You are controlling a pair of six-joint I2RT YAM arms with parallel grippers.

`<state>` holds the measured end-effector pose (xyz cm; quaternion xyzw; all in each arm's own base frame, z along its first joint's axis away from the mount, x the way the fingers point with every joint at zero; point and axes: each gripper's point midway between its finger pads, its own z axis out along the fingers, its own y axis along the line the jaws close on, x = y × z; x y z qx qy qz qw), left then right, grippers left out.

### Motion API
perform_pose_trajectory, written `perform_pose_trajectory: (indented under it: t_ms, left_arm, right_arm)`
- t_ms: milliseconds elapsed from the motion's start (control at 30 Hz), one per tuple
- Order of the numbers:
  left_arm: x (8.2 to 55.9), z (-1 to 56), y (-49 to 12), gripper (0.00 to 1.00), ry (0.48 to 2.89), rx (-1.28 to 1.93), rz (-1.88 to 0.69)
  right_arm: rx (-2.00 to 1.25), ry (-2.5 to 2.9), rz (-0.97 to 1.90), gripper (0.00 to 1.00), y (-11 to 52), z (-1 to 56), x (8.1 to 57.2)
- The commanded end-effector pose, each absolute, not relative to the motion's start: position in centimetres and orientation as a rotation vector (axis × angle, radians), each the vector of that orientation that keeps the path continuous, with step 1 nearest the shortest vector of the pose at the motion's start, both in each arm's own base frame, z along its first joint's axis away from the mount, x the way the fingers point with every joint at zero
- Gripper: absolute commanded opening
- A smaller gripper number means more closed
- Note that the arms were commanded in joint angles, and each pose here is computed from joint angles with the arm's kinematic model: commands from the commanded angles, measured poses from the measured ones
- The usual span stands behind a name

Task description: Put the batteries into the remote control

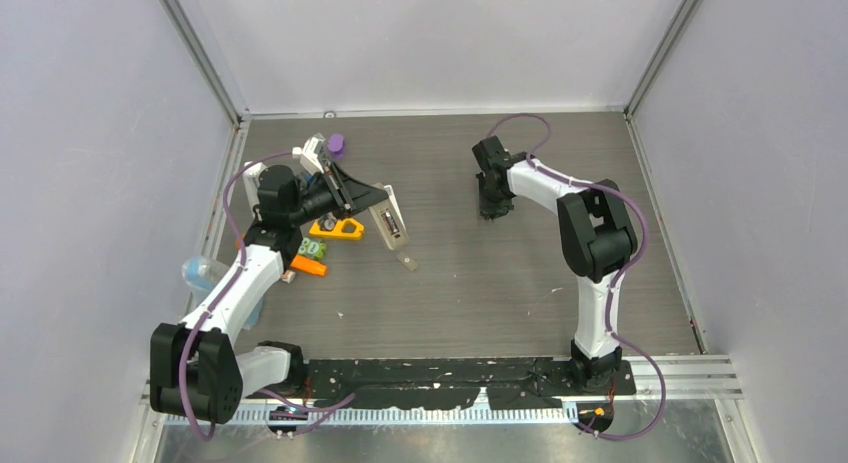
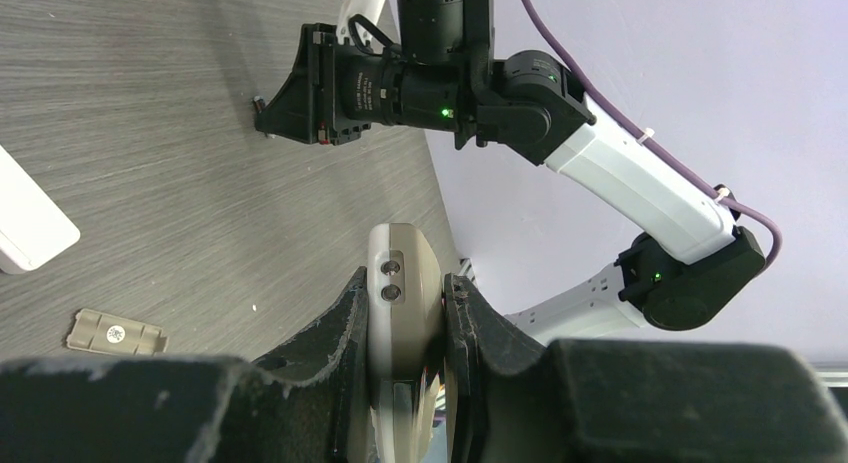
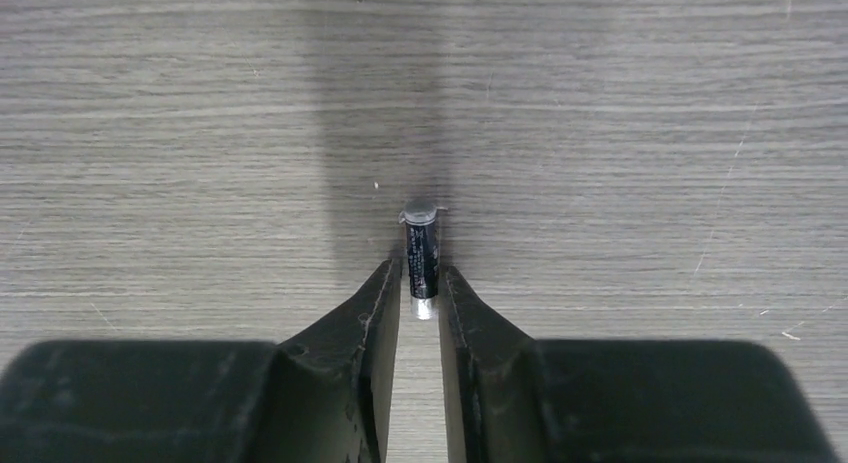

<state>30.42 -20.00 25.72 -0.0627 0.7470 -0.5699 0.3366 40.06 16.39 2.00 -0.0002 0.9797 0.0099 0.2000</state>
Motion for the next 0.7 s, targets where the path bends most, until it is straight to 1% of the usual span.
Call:
perform_pose_trajectory:
  t_ms: [0, 33, 67, 133, 267, 333, 533, 633, 667]
  left_arm:
    - [30.6, 27.6, -20.0, 0.0, 1.867, -0.109, -1.5]
    - [30.5, 27.7, -20.1, 0.0, 1.864, -0.099, -1.513]
    - [30.4, 27.8, -20.1, 0.0, 1.861, -0.093, -1.522]
    - [30.0, 27.9, -20.4, 0.0, 1.848, -0.068, -1.542]
    - [29.1, 28.5, -21.3, 0.0, 1.806, 0.031, -1.612]
    - [28.8, 29.1, -21.9, 0.0, 1.775, 0.068, -1.66]
    - [26.6, 31.2, -24.6, 0.0, 1.659, 0.185, -1.824]
    - [27.4, 30.5, -25.6, 0.0, 1.684, 0.102, -1.857]
    - [28.2, 29.6, -26.2, 0.0, 1.717, 0.033, -1.882]
  right_arm:
    - [-0.03, 2.718, -0.015, 0.21, 16.2, 1.6, 41.1]
    - [-0.046, 2.726, 0.016, 0.17, 16.7, 1.3, 41.0]
    - [-0.057, 2.719, 0.038, 0.11, 17.1, 1.3, 41.1]
    - [-0.089, 2.703, 0.105, 0.06, 18.0, 1.6, 41.1]
    - [-0.18, 2.642, 0.343, 0.05, 21.0, 4.8, 39.7]
    - [-0.204, 2.552, 0.46, 0.05, 22.4, 9.2, 39.0]
    - [-0.137, 2.418, 0.511, 0.05, 22.5, 16.9, 37.1]
    - [-0.176, 2.382, 0.537, 0.05, 22.9, 19.3, 35.6]
    - [-0.226, 2.338, 0.577, 0.05, 23.4, 21.8, 34.1]
